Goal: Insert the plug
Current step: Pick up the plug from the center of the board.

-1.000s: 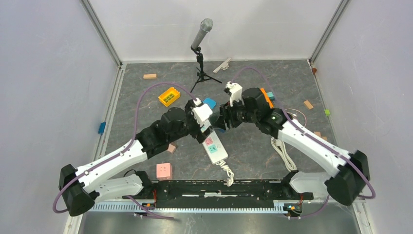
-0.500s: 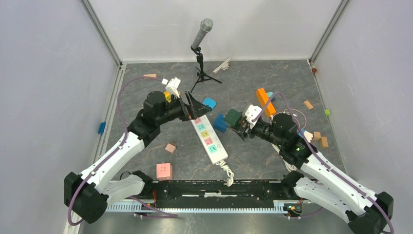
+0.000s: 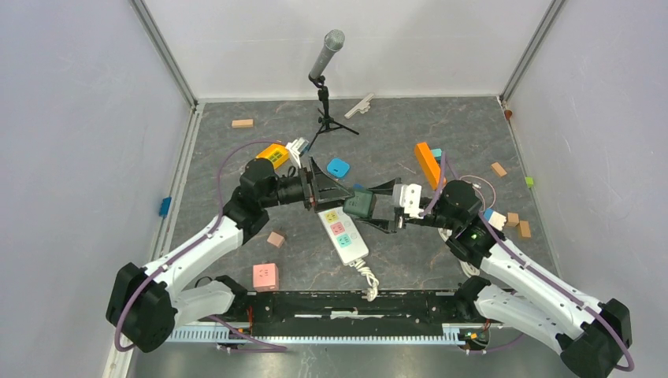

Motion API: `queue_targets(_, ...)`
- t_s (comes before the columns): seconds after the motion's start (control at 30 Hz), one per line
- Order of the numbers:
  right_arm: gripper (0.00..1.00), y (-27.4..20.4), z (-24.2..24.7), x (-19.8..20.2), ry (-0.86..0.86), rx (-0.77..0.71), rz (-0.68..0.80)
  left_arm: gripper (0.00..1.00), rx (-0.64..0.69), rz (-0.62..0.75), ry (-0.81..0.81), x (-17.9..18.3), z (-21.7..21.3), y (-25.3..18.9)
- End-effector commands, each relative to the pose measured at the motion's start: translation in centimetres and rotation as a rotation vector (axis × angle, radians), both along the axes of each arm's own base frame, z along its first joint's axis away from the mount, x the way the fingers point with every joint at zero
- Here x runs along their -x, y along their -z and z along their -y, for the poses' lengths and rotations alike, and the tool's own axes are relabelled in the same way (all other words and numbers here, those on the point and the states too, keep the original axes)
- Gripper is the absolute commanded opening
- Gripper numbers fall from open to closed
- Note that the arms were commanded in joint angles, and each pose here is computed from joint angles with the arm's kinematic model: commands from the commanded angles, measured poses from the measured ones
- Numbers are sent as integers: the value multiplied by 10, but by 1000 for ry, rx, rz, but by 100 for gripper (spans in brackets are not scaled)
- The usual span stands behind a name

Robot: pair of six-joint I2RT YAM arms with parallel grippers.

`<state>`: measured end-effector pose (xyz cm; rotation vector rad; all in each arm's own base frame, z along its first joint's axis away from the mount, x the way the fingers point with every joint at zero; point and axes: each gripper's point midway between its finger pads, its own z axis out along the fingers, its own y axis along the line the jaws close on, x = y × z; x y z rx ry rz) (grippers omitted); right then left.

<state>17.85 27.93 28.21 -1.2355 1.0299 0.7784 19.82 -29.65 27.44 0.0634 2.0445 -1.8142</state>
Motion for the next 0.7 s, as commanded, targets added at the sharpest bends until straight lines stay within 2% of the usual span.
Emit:
queue_targets(0.0,0,-31,-8,17,-109,-82,71,100,92,53,70,20,8,-26)
queue_targets(0.1,0,-33,-7,19,-114,-87,87,98,101,62,70,22,10,-28)
queue_targets(0.3,0,-35,-5,19,-106,-101,112,80,97,50,116,31,21,-25)
queue_targets(0.43,0,-34,-4,16,-88,-101,105,54,110,54,136,34,25,-26)
queue_targets(0.47,0,-34,-3,13,-71,-101,103,51,115,59,136,35,25,-27)
queue_targets(0.53,0,-34,-2,8,-39,-100,102,55,125,72,149,38,26,-31)
queue_targets(0.6,0,-31,0,6,-23,-94,106,70,134,93,175,43,28,-36)
queue_targets(0.67,0,-29,0,7,-23,-91,107,79,131,94,199,47,30,-35)
